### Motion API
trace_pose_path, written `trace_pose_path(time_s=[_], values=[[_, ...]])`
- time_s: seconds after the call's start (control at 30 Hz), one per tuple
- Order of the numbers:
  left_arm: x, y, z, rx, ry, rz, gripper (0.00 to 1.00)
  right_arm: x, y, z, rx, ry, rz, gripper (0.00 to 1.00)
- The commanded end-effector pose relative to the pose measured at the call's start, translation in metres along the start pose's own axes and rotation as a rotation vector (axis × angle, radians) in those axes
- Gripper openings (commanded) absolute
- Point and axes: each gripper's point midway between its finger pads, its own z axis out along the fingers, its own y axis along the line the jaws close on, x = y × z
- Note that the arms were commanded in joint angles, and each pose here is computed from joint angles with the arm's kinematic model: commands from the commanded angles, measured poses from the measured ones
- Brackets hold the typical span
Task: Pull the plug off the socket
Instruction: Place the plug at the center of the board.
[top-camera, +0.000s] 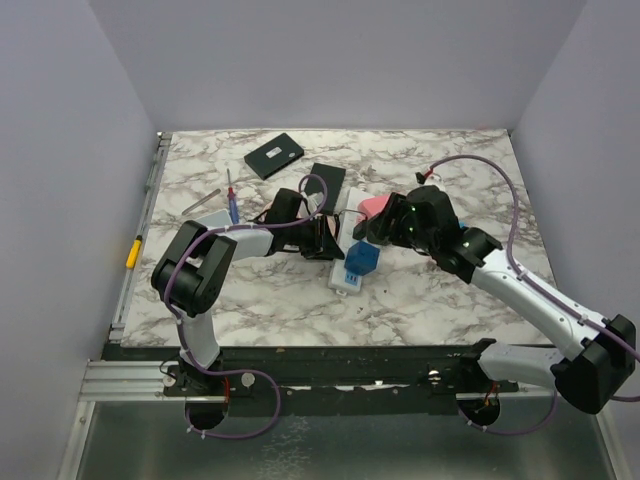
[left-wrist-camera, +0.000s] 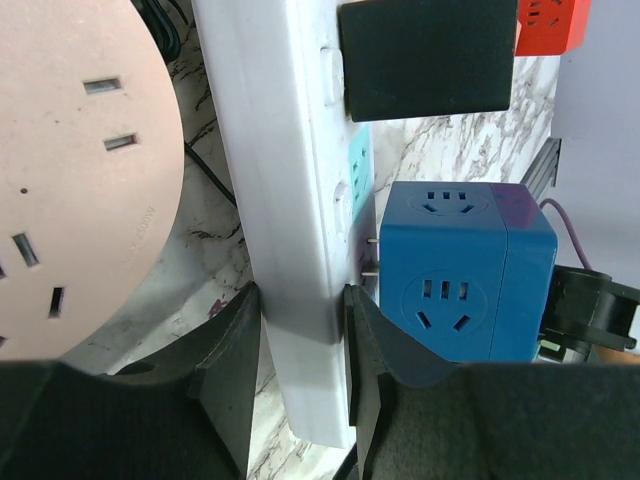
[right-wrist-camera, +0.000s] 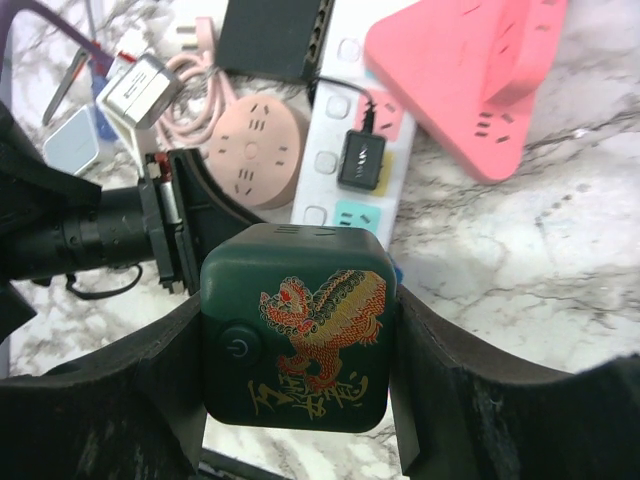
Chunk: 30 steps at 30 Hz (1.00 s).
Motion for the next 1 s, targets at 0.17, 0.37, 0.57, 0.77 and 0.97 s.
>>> trace_pose_path(time_s=[0.17, 0.37, 0.57, 0.77, 0.97], values=[[-0.003, 0.023, -0.002, -0.123, -0.008, 0.042, 0.21, -0.048, -0.058, -0.029, 0.239, -0.113, -0.023, 0.00], [-0.010, 0.024, -0.006, -0.145, -0.035, 0.053, 0.39, -0.056, -0.105, -0.032, 0.296, -0.125, 0.045, 0.00], [-0.030, 0.021, -0.024, -0.165, -0.112, 0.068, 0.54, -0.043, -0.149, -0.017, 0.351, -0.073, 0.088, 0.00], [-0.035, 0.021, -0.039, -0.200, -0.146, 0.089, 0.63, -0.037, -0.167, 0.003, 0.379, -0.051, 0.106, 0.00], [-0.040, 0.012, -0.049, -0.198, -0.178, 0.112, 0.68, -0.034, -0.193, 0.025, 0.421, -0.024, 0.144, 0.01]])
